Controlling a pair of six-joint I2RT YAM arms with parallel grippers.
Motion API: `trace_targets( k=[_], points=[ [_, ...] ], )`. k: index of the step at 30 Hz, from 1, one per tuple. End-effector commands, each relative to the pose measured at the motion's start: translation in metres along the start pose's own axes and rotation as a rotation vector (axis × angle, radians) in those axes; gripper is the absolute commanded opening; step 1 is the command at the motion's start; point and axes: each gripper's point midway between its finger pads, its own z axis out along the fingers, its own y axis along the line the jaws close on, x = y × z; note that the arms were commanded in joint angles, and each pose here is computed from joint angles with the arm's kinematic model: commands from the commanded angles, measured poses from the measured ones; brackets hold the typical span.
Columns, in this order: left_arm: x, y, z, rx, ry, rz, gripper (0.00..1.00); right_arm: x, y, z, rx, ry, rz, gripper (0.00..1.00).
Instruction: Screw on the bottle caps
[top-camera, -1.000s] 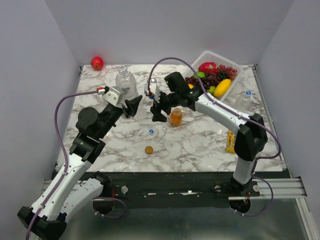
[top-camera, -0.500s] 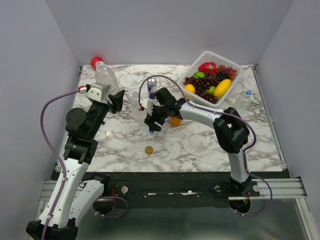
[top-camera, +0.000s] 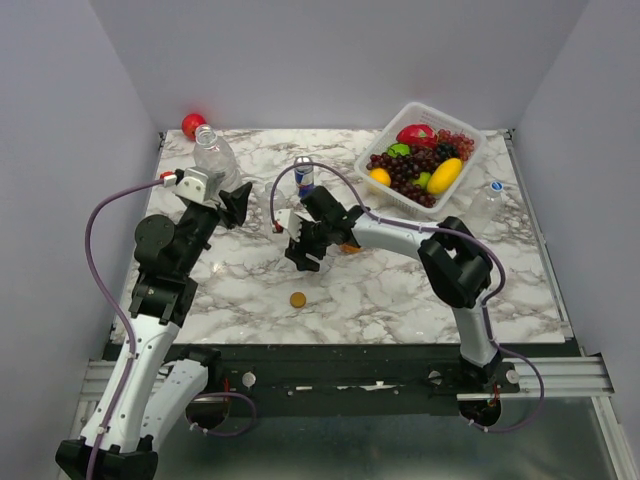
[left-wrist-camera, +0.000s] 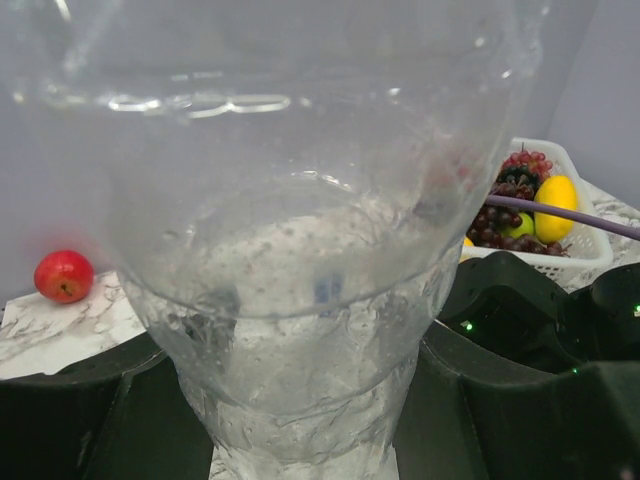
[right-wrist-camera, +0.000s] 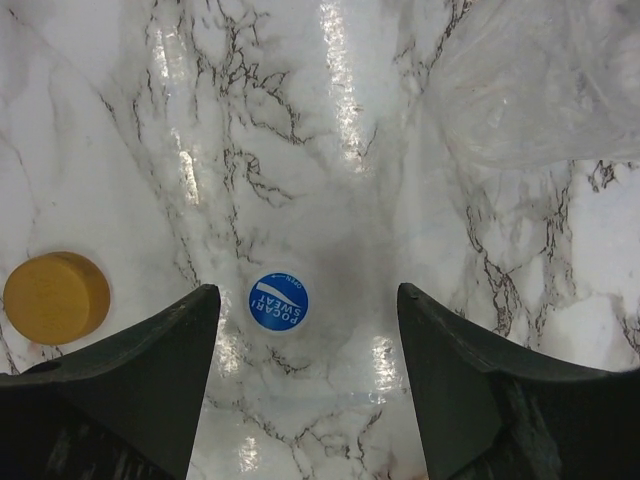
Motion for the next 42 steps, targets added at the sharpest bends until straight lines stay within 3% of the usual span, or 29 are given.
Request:
trace_targets(
  k=[1, 15, 27, 32, 38, 42],
  points=[
    [-0.006, -0.003, 0.000, 0.022, -0.031, -0.010, 0.00, 0.018, -0.002, 0.015, 0.043, 0.054, 0.010, 0.77],
    [0.000, -0.001, 0.001, 0.022, -0.023, -0.020, 0.00, 0.023, 0.008, 0.024, 0.018, 0.070, -0.025, 0.66],
    [0.016, -0.013, 0.004, 0.103, 0.002, -0.013, 0.00, 0.020, 0.008, 0.011, 0.046, 0.083, -0.081, 0.42],
    [0.040, -0.040, 0.003, 0.269, 0.030, -0.017, 0.00, -0.006, 0.028, -0.064, -0.012, 0.027, -0.060, 0.34],
    [0.072, -0.063, 0.006, 0.426, 0.048, -0.041, 0.00, -0.037, 0.055, -0.164, -0.063, -0.089, -0.063, 0.32],
    [0.106, -0.083, 0.000, 0.582, 0.084, -0.004, 0.00, -0.049, 0.068, -0.233, -0.034, -0.130, -0.169, 0.32]
  ],
)
